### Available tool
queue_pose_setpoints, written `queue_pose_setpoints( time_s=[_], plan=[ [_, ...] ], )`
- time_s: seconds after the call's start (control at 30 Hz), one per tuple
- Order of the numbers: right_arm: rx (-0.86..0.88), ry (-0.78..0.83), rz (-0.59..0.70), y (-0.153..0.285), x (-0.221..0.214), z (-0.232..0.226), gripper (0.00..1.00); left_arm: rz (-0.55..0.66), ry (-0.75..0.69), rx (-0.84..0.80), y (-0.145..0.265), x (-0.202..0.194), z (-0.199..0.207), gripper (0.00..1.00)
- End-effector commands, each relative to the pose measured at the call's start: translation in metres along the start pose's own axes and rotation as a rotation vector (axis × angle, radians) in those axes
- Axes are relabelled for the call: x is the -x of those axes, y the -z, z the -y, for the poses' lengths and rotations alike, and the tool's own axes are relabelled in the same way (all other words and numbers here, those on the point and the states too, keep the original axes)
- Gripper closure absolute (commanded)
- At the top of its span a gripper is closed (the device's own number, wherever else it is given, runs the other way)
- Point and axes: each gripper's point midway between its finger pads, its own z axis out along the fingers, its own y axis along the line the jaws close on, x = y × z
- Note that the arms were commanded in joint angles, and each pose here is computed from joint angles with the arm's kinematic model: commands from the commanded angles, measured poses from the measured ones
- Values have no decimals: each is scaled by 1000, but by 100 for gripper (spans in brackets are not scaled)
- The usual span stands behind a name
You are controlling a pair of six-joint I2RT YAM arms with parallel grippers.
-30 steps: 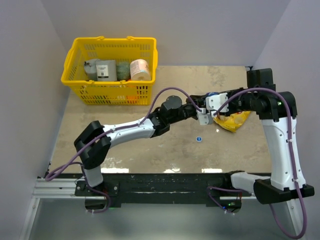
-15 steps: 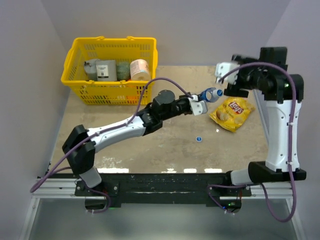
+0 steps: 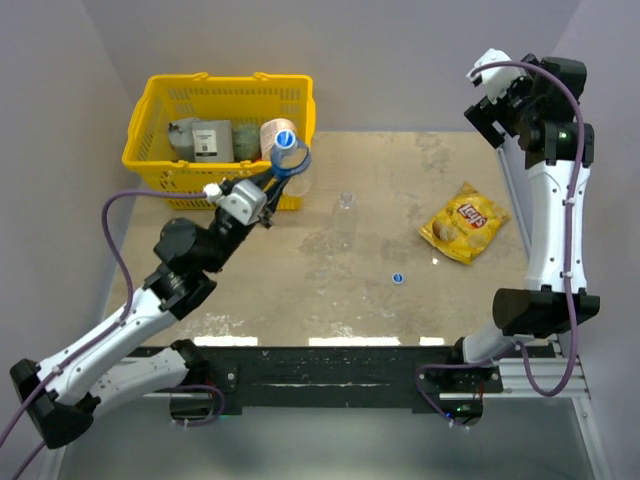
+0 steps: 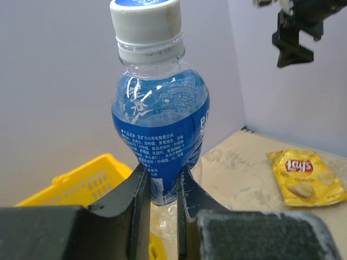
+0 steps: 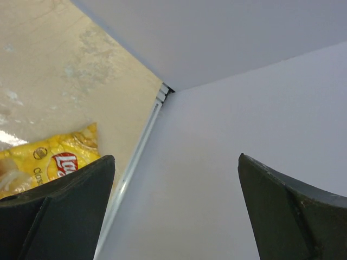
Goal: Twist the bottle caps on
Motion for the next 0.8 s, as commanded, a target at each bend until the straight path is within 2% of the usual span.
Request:
queue_pose_setpoints(
  time_s=[0.0,0.03,0.13,0.17,0.27,0.37,0.47,0.77],
  plan=[
    [-85,-159,37,4,15,17,1,-176,23,150,47,-77,-13,100],
    [-82,-169,38,4,16,16,1,-241,8,123,62,-110,-2,100],
    [-60,-167,25,1,16,9,1,-264,34,167,83,-137,-1,100],
    [-56,-166,18,0,14,7,1,-315,38,161,94,-164,6,100],
    [-34,-153,3,-1,14,-2,1,-355,85,153,107,-197,19,100],
    [-13,-148,-11,0,9,-11,1,-319,95,144,109,-210,26,100],
    [10,-140,-32,3,2,-21,1,-217,104,140,108,-207,28,100],
    [52,-150,-138,3,-25,-50,1,-169,159,137,111,-210,32,100]
  ],
)
